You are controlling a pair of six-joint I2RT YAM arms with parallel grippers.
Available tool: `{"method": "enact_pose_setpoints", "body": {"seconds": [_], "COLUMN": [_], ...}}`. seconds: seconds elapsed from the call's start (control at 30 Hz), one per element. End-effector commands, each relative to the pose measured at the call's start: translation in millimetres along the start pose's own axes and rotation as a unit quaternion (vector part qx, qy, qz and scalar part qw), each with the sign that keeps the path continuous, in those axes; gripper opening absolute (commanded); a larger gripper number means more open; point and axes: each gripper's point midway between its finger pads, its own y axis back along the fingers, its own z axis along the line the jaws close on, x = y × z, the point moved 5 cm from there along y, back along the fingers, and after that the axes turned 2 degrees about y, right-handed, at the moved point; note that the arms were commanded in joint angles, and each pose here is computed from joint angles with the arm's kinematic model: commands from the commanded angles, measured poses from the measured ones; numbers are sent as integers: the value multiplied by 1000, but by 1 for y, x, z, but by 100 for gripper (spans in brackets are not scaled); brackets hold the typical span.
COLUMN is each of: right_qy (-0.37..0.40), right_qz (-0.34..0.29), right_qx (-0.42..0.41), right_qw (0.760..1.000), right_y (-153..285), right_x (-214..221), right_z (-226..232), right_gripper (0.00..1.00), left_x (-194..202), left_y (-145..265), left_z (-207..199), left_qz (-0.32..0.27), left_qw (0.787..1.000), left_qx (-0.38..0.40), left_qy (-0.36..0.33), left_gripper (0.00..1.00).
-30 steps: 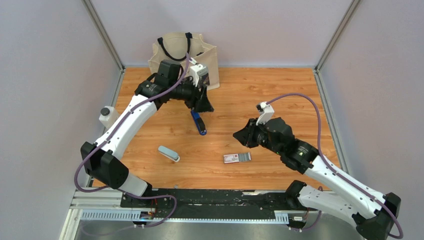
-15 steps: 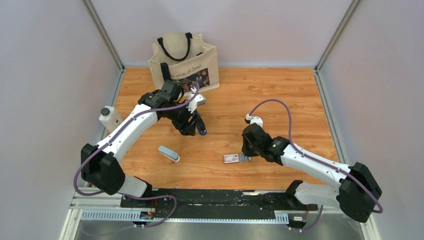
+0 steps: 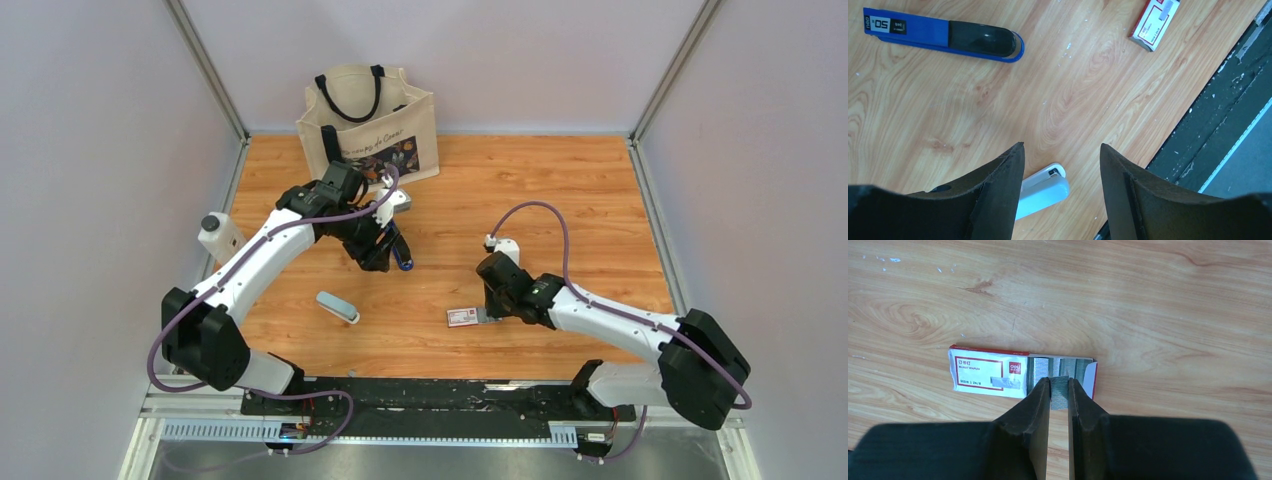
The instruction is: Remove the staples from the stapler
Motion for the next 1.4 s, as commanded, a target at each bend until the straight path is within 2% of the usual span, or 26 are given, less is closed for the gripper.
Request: {"method": "enact_pose_setpoints", "body": {"seconds": [0.0, 0.53, 1.37], "right_qy": [2, 7, 20], "right_qz": [-24, 0, 4], "right_qx": [10, 35, 34], "right_qw": [1000, 999, 999], "right_y": [-4, -15, -19], "right_x": [-6, 6, 7], "right_z": [1, -4, 0], "right_gripper": [14, 14, 16], "left_x": [-1, 0, 1], "left_y": [4, 4, 3], "left_z": [-5, -10, -13], "left_qz": [-10, -12, -10], "left_qw": [1000, 1000, 1000], "left_qx": [8, 14, 16], "left_qy": [-11, -14, -21], "left_gripper": [65, 65, 65]}}
